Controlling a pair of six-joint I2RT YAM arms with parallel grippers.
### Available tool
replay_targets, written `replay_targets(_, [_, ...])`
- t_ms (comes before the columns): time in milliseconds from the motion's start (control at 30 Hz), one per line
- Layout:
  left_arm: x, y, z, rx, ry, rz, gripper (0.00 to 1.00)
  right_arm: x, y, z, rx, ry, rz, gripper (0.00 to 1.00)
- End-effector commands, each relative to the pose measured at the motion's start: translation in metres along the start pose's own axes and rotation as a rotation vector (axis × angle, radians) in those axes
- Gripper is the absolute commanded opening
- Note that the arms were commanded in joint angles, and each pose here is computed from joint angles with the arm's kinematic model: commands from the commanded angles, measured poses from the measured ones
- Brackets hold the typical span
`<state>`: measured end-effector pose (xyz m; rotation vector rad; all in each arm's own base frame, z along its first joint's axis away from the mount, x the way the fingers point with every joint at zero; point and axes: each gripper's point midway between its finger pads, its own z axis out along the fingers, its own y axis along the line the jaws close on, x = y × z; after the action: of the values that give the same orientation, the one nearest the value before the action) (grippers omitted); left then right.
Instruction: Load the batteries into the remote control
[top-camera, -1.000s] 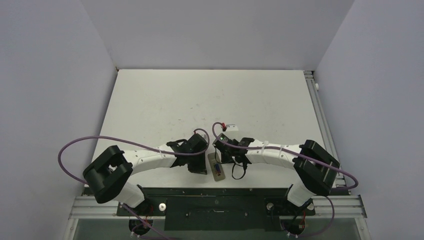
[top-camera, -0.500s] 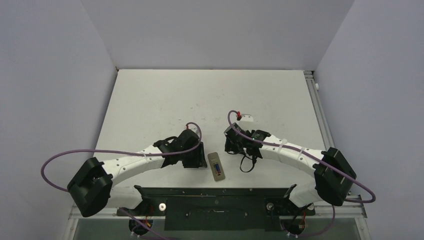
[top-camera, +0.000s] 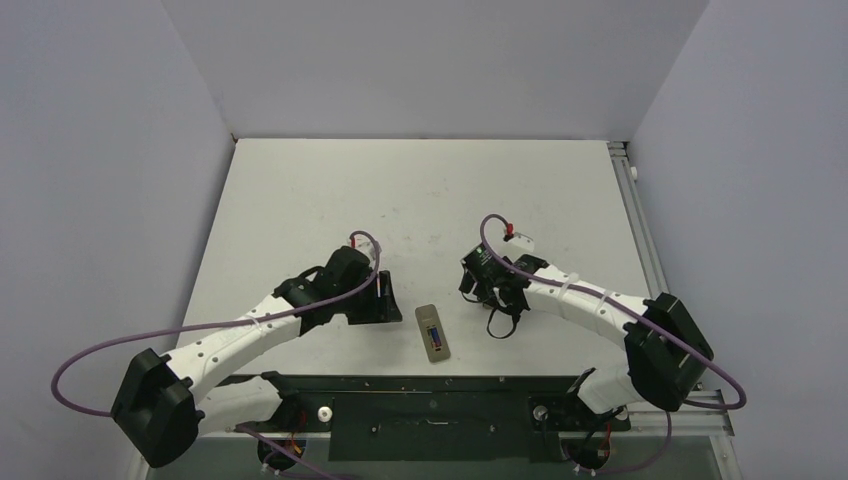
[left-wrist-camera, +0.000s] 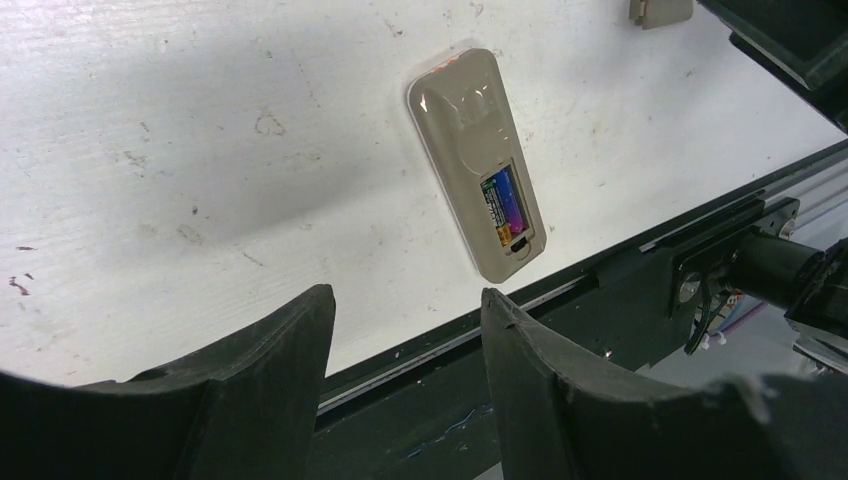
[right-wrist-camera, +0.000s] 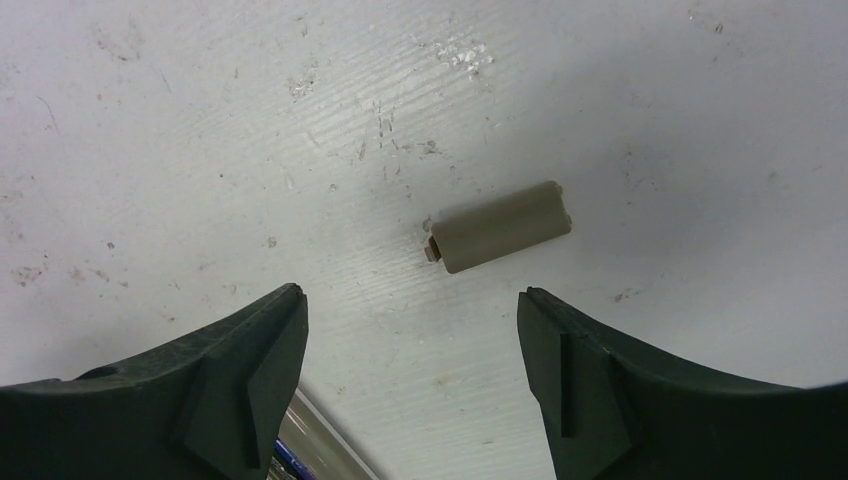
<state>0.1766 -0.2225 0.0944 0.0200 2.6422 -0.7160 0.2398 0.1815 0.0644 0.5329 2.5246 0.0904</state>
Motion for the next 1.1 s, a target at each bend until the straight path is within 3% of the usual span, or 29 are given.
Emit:
replay_targets(0, [-0.002, -0.002, -0.014, 0.050, 0.015, 0.053, 0.53, 0.002, -0.003, 0.007, 0.040, -0.001, 0.143, 0.74])
replay_targets(367, [0.000, -0.012, -0.028, 0.125, 0.064, 0.115, 0.54, 0.006, -0.018, 0.020, 0.154, 0.023, 0.367, 0.66])
replay_targets(1067, [0.009, -0.022, -0.033, 0.211, 0.094, 0.156, 0.54, 0.016, -0.024, 0.043, 0.285, 0.068, 0.517, 0.58])
